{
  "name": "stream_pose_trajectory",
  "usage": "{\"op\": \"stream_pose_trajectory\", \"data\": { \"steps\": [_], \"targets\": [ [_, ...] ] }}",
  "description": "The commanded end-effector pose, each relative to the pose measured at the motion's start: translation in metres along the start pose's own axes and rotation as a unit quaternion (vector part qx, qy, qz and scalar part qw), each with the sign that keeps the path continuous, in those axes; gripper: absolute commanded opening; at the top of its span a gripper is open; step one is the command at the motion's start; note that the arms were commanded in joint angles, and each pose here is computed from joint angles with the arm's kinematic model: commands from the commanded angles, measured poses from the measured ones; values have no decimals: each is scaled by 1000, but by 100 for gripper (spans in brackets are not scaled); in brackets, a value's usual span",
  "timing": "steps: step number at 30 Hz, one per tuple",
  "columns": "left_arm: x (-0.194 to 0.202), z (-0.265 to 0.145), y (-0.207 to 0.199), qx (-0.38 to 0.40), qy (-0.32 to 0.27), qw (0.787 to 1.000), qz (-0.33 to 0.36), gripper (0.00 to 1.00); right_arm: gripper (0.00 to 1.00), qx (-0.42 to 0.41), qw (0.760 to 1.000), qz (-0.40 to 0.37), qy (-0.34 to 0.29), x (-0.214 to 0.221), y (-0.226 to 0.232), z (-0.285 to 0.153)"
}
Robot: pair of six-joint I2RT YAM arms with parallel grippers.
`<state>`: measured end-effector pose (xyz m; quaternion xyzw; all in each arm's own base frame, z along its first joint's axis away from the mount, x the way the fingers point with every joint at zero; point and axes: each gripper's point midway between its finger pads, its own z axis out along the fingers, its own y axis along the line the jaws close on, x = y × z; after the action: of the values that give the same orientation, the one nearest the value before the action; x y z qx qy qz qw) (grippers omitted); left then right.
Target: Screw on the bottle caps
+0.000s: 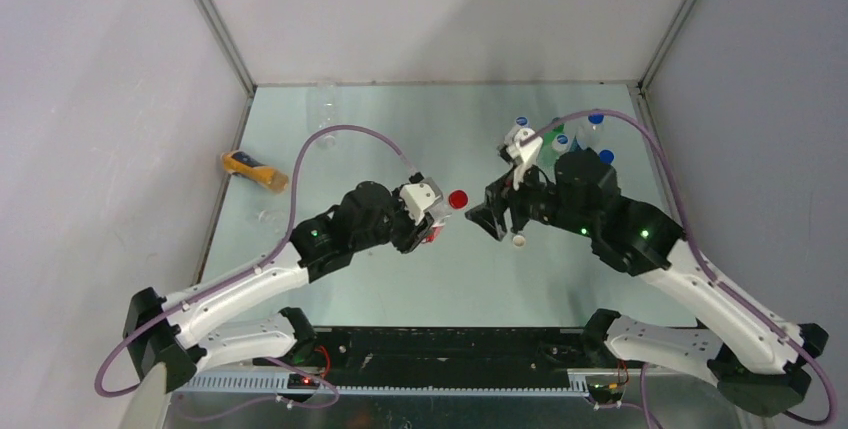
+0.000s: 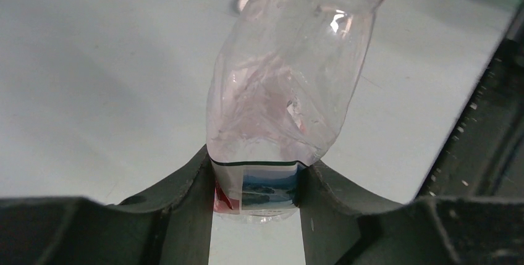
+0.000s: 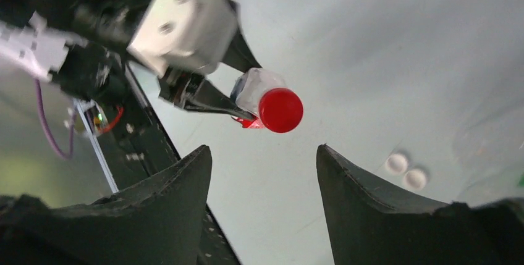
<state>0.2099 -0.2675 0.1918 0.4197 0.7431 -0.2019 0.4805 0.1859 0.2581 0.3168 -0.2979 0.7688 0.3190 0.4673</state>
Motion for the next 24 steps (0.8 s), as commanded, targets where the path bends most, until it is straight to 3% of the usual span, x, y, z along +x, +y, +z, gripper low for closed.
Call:
{"op": "stream_pose_trajectory", "data": {
  "steps": [1, 8, 24],
  "targets": [
    [-23, -20, -38, 147, -22, 989, 21, 0, 65, -132, 963, -235, -21, -1, 29, -20],
    [-16, -31, -58, 226, 13, 972, 64, 1, 64, -211, 922, -326, -5, 20, 45, -25],
    [-22, -31, -64, 255, 18, 963, 84, 1, 49, -254, 906, -338, 21, 33, 54, -18]
  ]
}}
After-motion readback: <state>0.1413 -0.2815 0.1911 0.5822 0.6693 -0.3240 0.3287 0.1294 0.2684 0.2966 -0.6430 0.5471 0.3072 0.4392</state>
